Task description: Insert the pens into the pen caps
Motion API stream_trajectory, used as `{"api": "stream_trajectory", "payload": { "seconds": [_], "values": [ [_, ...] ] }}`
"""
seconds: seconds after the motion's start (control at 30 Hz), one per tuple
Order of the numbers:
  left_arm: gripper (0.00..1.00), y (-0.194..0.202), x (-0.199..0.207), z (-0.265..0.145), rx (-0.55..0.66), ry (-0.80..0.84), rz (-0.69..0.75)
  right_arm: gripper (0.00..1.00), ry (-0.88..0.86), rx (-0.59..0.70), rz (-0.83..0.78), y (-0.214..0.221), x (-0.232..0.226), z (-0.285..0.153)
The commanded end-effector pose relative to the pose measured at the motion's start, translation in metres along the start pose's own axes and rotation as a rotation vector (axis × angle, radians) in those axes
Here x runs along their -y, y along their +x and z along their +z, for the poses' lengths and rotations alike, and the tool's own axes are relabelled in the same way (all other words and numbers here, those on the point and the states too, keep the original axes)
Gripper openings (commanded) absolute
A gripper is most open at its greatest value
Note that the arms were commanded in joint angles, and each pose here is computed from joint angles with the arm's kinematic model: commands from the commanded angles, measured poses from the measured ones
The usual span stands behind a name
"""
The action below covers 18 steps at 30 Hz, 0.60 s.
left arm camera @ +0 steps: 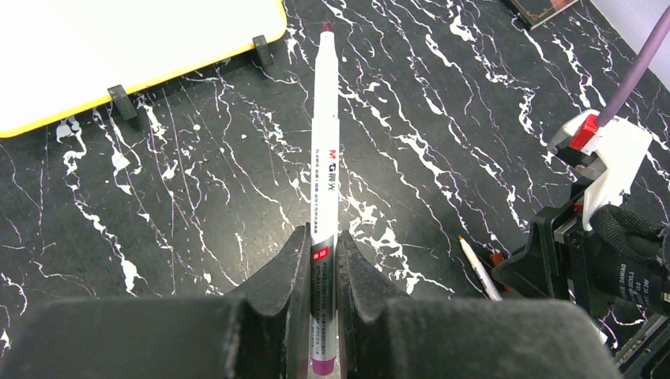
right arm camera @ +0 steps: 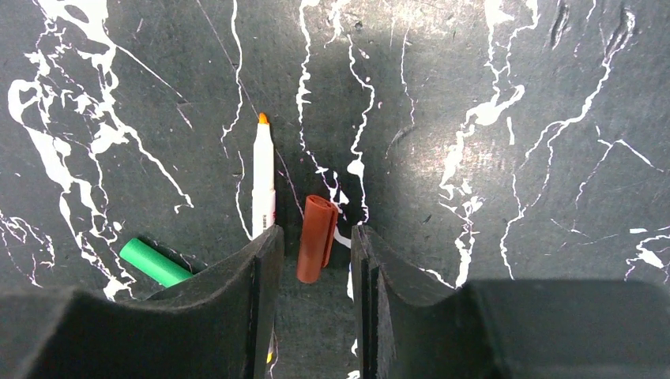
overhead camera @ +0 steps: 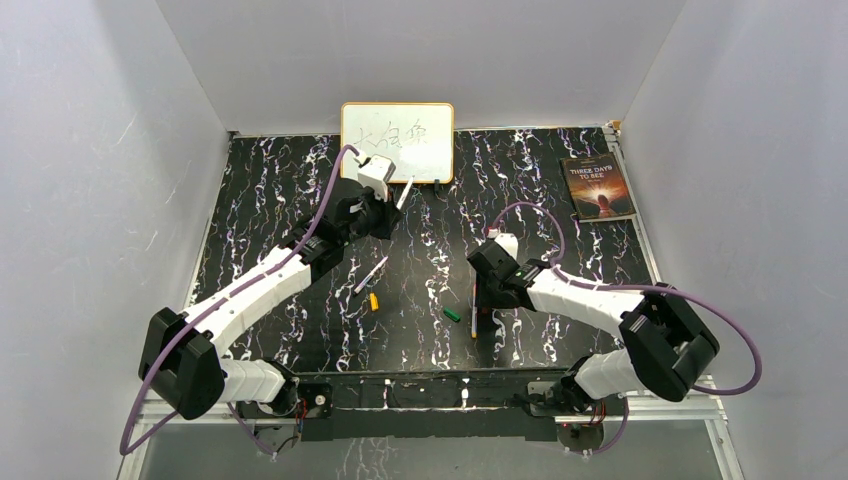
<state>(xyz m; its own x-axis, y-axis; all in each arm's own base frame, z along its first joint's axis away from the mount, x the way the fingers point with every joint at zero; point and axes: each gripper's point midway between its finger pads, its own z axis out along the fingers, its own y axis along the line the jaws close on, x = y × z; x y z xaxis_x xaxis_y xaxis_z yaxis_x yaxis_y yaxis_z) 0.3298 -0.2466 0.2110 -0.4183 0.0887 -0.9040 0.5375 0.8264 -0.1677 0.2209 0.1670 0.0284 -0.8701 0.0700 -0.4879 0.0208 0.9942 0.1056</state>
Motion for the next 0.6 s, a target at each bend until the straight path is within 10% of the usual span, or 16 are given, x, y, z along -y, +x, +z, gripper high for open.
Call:
{"api": "stream_trajectory", "payload": {
  "seconds": [0.0, 0.57],
  "values": [
    [0.00, -0.015, 0.000, -0.012, 0.049, 0.004, 0.008, 0.34, -0.009, 0.043, 0.024, -0.010, -0.007, 0.003],
    [0.00, -0.013, 0.000, -0.011, 0.042, 0.004, 0.007, 0.18, 0.054, 0.019, 0.002, 0.000, 0.003, 0.013]
  ]
}}
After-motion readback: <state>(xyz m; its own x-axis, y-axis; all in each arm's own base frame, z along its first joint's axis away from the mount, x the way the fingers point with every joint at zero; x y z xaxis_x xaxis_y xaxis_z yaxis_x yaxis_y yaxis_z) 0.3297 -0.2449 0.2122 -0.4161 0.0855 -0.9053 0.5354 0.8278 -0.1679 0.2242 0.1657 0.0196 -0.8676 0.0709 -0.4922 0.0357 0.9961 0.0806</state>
